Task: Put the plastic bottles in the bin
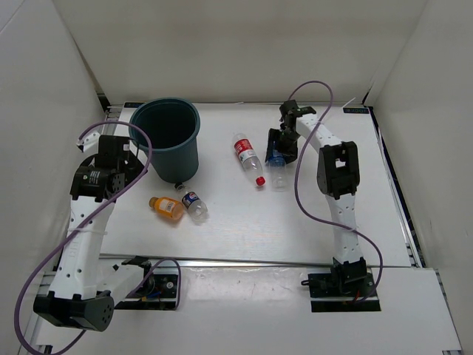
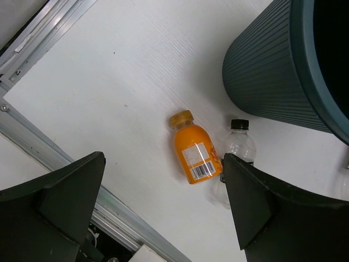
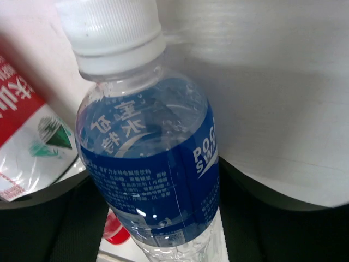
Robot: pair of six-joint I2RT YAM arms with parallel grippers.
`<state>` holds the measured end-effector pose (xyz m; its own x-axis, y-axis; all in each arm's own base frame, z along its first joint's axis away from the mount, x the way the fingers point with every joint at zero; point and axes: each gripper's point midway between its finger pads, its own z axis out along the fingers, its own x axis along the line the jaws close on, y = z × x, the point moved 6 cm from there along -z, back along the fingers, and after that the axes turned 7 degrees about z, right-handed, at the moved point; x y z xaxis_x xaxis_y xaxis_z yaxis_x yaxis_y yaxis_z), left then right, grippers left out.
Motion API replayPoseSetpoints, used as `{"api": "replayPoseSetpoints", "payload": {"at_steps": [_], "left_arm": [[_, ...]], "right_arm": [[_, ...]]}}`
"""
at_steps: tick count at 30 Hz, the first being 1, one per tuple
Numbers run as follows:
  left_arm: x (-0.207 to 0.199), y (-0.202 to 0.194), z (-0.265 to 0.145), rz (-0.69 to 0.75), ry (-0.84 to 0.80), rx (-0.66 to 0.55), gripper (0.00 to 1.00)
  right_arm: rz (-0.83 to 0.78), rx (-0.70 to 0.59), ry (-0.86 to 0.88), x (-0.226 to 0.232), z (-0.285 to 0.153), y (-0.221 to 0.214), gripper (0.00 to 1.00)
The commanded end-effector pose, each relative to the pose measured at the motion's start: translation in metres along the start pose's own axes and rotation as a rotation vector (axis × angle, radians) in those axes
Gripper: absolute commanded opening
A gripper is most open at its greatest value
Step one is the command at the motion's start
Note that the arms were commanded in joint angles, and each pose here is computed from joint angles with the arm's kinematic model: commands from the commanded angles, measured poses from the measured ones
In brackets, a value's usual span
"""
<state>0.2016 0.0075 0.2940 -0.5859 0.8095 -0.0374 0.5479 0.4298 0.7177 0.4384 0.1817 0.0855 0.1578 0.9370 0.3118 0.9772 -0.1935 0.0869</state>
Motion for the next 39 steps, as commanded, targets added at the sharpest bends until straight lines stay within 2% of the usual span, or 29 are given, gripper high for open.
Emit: {"api": "replayPoseSetpoints", "payload": {"at_steps": [1,2,3,6,10,12,13,14,15,17,20,23,24,25,26,28,32,39], "left_arm": [[0.002,0.009,-0.01,-0.015,-0.01,-0.024,1.0],[0.002,0.008,-0.008,-0.004,-0.01,-0.024,1.0],[0.002,0.008,-0.008,-0.004,-0.01,-0.024,1.0],[-0.003,0.008,-0.003,0.021,-0.021,-0.005,1.0],[-0.009,0.012,-0.001,0.03,-0.04,0.002,1.0],[-0.012,0.013,-0.001,0.025,-0.055,-0.002,1.0],[-0.012,0.013,-0.001,0.025,-0.055,-0.002,1.0],[-0.013,0.015,-0.001,0.021,-0.06,-0.009,1.0],[-0.014,0.014,-0.001,0.021,-0.069,-0.003,1.0],[-0.014,0.011,0.001,0.016,-0.064,0.005,1.0],[-0.014,0.011,0.001,0.016,-0.064,0.005,1.0],[-0.014,0.011,-0.002,0.012,-0.078,0.003,1.0],[-0.012,0.009,-0.003,0.011,-0.079,0.001,1.0],[-0.011,0.01,-0.003,0.011,-0.071,-0.003,1.0],[-0.009,0.011,-0.005,0.006,-0.068,-0.016,1.0],[-0.008,0.009,-0.005,0.012,-0.062,-0.007,1.0],[-0.004,0.01,-0.012,0.013,-0.071,-0.021,1.0],[0.009,0.008,-0.023,0.025,-0.058,-0.045,1.0]], "right_arm": [[0.011,0.051,-0.002,-0.005,0.008,-0.01,0.66],[0.011,0.052,-0.002,-0.005,0.008,-0.01,0.62],[0.013,0.059,-0.006,-0.007,0.009,-0.012,0.51],[0.017,0.033,-0.002,-0.003,-0.001,-0.009,0.42],[0.075,-0.11,0.055,0.013,-0.062,0.011,0.3],[0.097,-0.192,0.214,0.027,-0.104,0.027,0.19],[0.118,-0.19,0.333,0.038,-0.119,0.031,0.18],[0.076,-0.161,0.546,0.059,-0.142,0.033,0.18],[0.062,-0.174,0.633,0.072,-0.164,0.032,0.18],[0.075,-0.146,0.763,0.089,-0.185,0.032,0.18],[-0.073,-0.197,0.953,0.134,-0.232,0.025,0.18],[-0.114,-0.147,1.093,0.17,-0.254,0.011,0.18],[-0.172,-0.187,1.167,0.184,-0.262,0.013,0.18],[-0.153,-0.167,1.212,0.196,-0.273,0.009,0.18],[-0.165,-0.159,1.237,0.213,-0.268,0.004,0.18],[-0.204,-0.234,1.309,0.236,-0.279,0.002,0.18],[-0.254,-0.286,1.391,0.28,-0.283,-0.028,0.18],[-0.272,-0.39,1.41,0.309,-0.278,-0.042,0.17]]}}
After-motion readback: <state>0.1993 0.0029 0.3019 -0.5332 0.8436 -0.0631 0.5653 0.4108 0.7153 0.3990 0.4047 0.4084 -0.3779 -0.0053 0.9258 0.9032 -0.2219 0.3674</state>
